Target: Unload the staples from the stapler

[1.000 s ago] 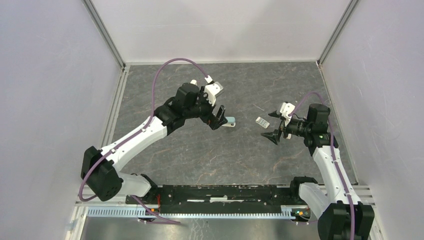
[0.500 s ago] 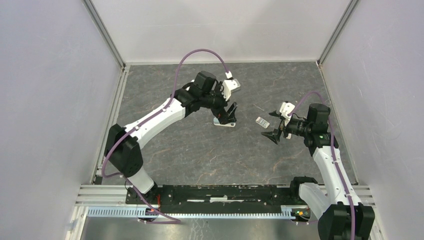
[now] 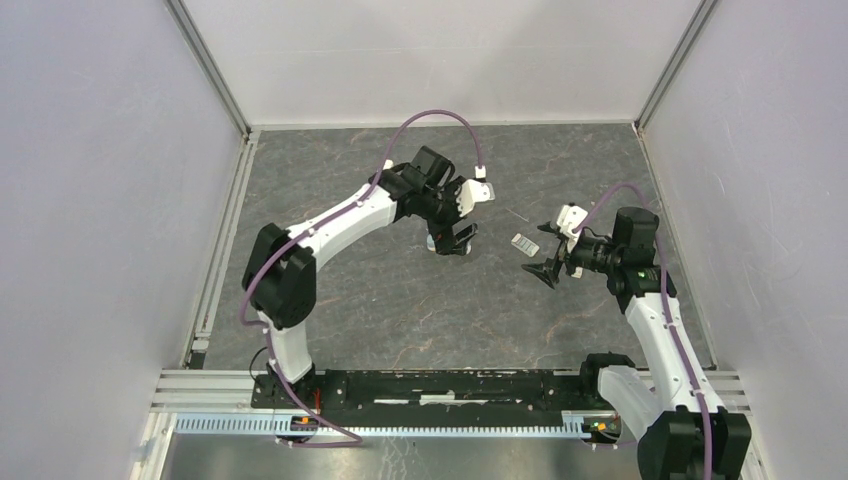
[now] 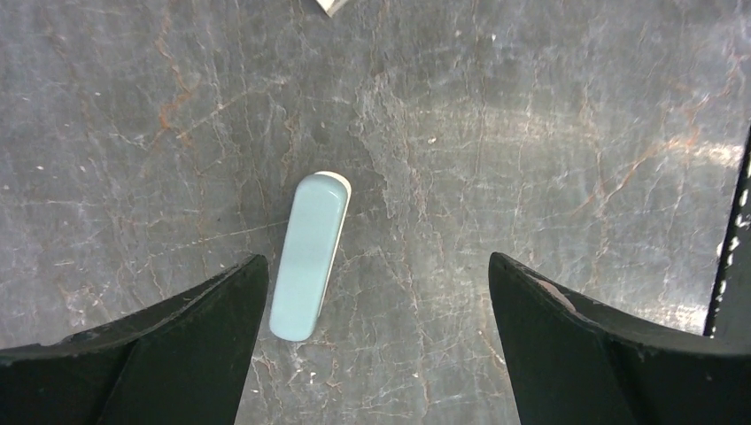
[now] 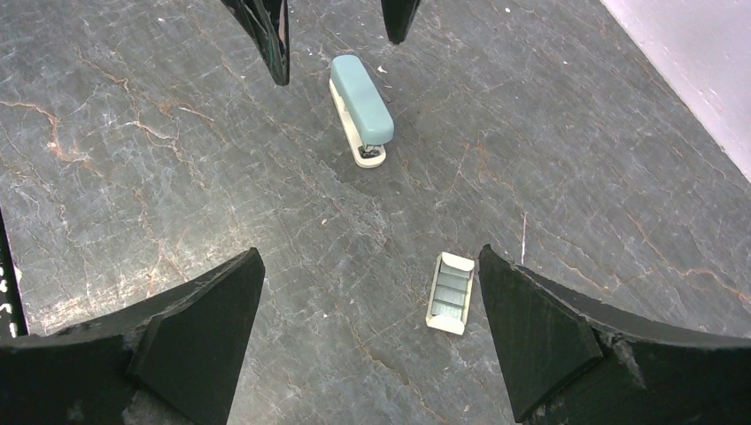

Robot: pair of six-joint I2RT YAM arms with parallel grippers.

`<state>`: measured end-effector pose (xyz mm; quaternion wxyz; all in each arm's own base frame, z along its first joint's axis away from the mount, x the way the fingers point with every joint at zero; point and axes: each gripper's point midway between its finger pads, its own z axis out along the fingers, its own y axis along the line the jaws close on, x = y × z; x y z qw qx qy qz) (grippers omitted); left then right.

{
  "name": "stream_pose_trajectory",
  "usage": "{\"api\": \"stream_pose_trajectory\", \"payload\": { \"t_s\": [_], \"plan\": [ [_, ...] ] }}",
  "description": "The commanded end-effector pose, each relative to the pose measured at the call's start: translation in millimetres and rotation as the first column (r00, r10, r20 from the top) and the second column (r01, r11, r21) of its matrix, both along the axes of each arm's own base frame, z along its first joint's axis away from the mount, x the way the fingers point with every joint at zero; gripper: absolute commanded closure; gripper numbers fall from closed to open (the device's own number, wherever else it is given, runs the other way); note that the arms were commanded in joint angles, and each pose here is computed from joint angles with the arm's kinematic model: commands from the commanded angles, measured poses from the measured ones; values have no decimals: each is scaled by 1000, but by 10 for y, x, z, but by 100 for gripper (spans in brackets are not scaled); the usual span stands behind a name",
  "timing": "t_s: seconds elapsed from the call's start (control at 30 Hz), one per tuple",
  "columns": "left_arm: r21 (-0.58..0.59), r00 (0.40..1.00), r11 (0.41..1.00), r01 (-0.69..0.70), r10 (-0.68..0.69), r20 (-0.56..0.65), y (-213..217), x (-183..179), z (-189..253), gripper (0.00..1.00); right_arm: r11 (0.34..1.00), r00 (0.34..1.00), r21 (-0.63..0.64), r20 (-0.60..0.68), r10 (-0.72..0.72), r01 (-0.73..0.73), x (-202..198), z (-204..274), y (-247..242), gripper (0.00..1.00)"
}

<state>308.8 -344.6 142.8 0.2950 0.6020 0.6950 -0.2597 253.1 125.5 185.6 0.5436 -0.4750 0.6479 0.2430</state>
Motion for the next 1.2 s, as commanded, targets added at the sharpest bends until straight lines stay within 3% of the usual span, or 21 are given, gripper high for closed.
{"api": "stream_pose_trajectory", "payload": {
  "t_s": [0.0,0.3,0.73,1.03,1.1,1.17],
  "plan": [
    [63,993,992,112,-114,26,31,10,-125,0,1000,997,-23,77,5,-3,67,186,5,2],
    [58,994,994,93,-96,44,-91,184,-330,0,999,998,-37,69,-10,13,96,137,-15,2],
    [98,972,980,172,-185,142,-167,385,-678,13,999,998,-40,64,-14,16,111,112,-20,2],
    [143,981,976,161,-175,88,-190,470,-901,35,999,998,-44,60,-15,18,117,97,-20,2],
    [153,982,976,154,-169,90,-178,492,-926,46,999,998,-45,62,-15,18,117,98,-20,2],
    [153,982,977,151,-165,90,-174,490,-917,48,999,998,-45,62,-14,17,117,97,-18,2]
  ]
}}
